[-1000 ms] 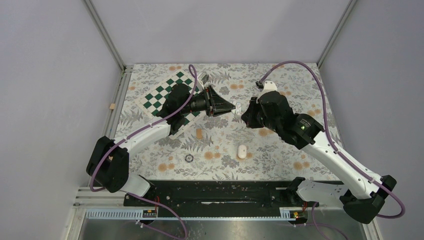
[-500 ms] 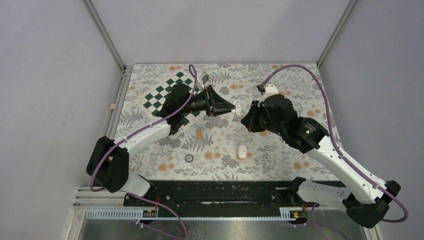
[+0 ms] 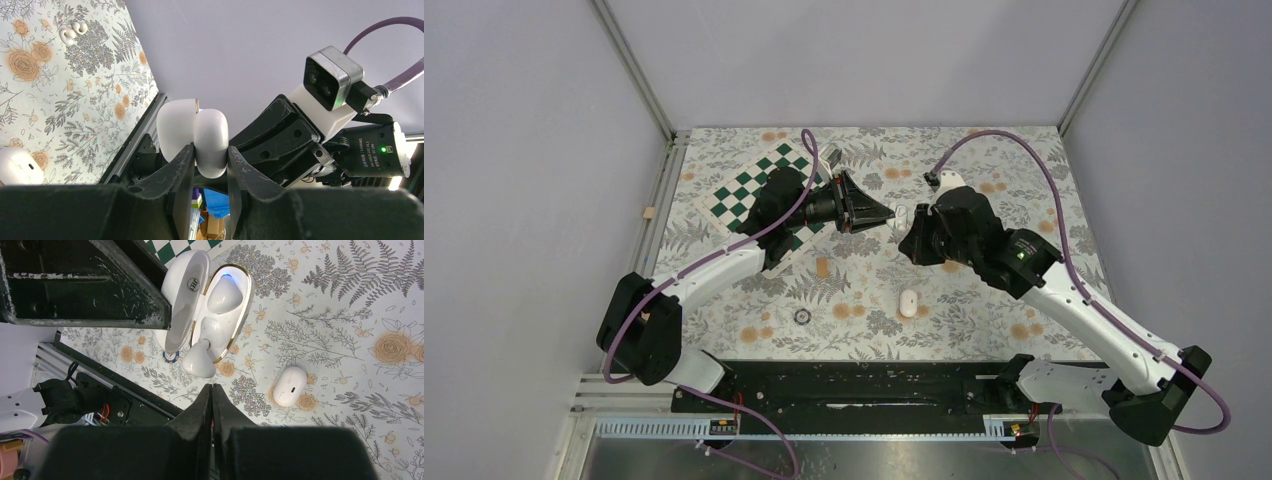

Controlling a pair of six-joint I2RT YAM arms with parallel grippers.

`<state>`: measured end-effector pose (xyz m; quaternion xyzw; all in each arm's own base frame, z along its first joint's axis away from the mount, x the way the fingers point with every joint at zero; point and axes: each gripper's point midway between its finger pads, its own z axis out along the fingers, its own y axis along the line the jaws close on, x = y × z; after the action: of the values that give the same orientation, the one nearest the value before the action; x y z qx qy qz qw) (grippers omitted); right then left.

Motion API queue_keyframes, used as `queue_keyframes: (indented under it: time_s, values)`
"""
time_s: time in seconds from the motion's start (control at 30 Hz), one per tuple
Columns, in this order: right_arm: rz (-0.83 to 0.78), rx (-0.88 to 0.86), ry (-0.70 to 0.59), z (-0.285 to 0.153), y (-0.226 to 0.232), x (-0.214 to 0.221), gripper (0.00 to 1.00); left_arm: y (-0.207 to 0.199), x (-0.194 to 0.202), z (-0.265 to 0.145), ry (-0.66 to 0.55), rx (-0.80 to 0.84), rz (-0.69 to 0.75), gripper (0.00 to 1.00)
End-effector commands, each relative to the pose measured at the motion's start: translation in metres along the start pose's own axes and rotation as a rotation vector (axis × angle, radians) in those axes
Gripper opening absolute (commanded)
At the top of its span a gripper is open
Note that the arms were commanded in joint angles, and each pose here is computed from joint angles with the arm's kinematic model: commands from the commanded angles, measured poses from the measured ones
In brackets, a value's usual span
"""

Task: Insert the wireless bluetooth earbuds into the charging case
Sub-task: Place the earbud in the charging case.

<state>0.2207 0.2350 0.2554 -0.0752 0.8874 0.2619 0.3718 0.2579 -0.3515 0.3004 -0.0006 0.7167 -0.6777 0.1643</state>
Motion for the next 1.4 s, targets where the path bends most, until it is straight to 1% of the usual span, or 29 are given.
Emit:
queue_keyframes:
  time_s: [0.0,0.7,1.13,1.37]
  values:
    - [-0.016,-0.016,-0.096,-0.005,0.011,-0.029,0.0,-0.031,-0.001,-0.003,-0.006,0.071,0.08,0.0]
    - [-0.058,0.052,-0.183,-0.016,0.003,-0.061,0.0,-0.031,-0.001,-0.004,-0.006,0.068,0.084,0.0]
    - [-0.052,0.047,-0.166,-0.015,0.001,-0.058,0.0,-0.033,-0.001,-0.005,-0.008,0.07,0.087,0.0]
    - [-0.043,0.03,-0.163,-0.024,-0.001,-0.051,0.0,-0.033,-0.001,-0.005,-0.008,0.07,0.088,0.0]
